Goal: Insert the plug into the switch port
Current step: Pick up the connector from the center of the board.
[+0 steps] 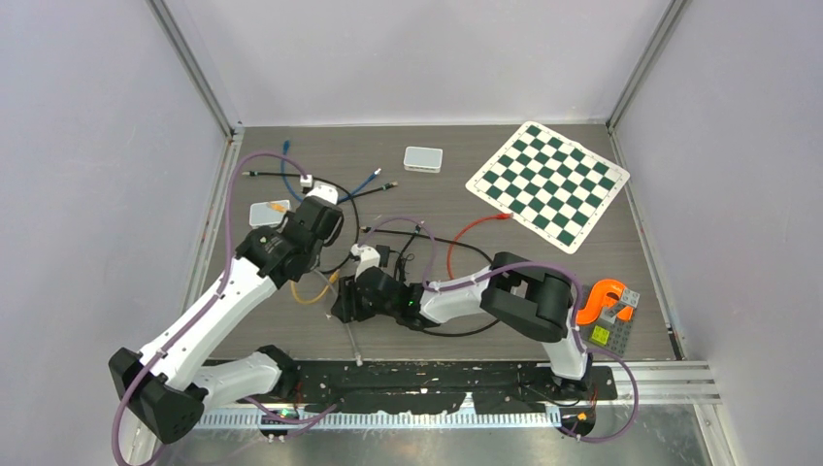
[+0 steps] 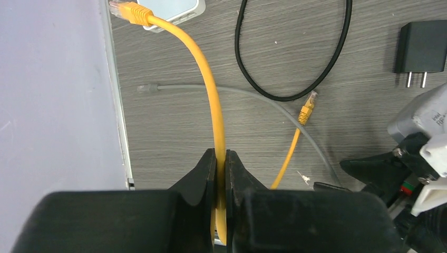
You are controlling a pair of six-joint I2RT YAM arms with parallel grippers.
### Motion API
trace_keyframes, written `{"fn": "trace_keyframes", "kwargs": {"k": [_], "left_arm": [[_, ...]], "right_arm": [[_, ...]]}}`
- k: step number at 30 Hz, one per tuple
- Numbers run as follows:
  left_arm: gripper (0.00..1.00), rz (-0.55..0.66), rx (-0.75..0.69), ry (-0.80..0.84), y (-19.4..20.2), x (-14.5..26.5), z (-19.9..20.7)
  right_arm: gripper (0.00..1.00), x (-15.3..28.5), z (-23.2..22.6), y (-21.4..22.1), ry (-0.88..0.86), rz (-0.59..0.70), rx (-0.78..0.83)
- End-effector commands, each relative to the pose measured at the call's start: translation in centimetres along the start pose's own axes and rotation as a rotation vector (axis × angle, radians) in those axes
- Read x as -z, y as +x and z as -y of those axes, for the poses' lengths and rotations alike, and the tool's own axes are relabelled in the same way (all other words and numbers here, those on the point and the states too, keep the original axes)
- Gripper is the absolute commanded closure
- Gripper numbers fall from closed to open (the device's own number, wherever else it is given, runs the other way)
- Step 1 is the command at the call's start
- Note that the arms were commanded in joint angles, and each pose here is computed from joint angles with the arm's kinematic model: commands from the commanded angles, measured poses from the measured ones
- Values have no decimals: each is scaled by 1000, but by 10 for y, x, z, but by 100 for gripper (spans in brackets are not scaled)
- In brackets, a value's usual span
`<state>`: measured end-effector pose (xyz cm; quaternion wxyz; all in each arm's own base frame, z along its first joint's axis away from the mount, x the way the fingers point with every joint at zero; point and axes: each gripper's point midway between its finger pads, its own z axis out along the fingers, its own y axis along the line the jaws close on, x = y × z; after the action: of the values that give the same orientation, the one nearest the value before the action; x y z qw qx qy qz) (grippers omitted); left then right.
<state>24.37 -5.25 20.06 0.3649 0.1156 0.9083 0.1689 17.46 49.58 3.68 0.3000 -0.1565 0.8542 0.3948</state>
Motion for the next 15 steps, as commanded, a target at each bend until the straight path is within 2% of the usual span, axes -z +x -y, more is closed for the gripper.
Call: {"fn": "trace_keyframes", "kwargs": {"k": [1,4,9,11,15], "left_arm": [[100,63,99,13,-11,5,-4],[100,67,109,3,-12,6,-11],[100,57,122,-3,-6,9,-20],[100,37,133,-1,0,13,-26],[100,28,135,22,16,17,-28]], "right_arm": [[49,-10,3,-10,56,45,-9],[60,-14,6,-7,60,39,-11],[89,-11,8,-23,65,66,52],[94,-6,11,-38,78,81,71],[95,4,29,-66,115,109,66]]}}
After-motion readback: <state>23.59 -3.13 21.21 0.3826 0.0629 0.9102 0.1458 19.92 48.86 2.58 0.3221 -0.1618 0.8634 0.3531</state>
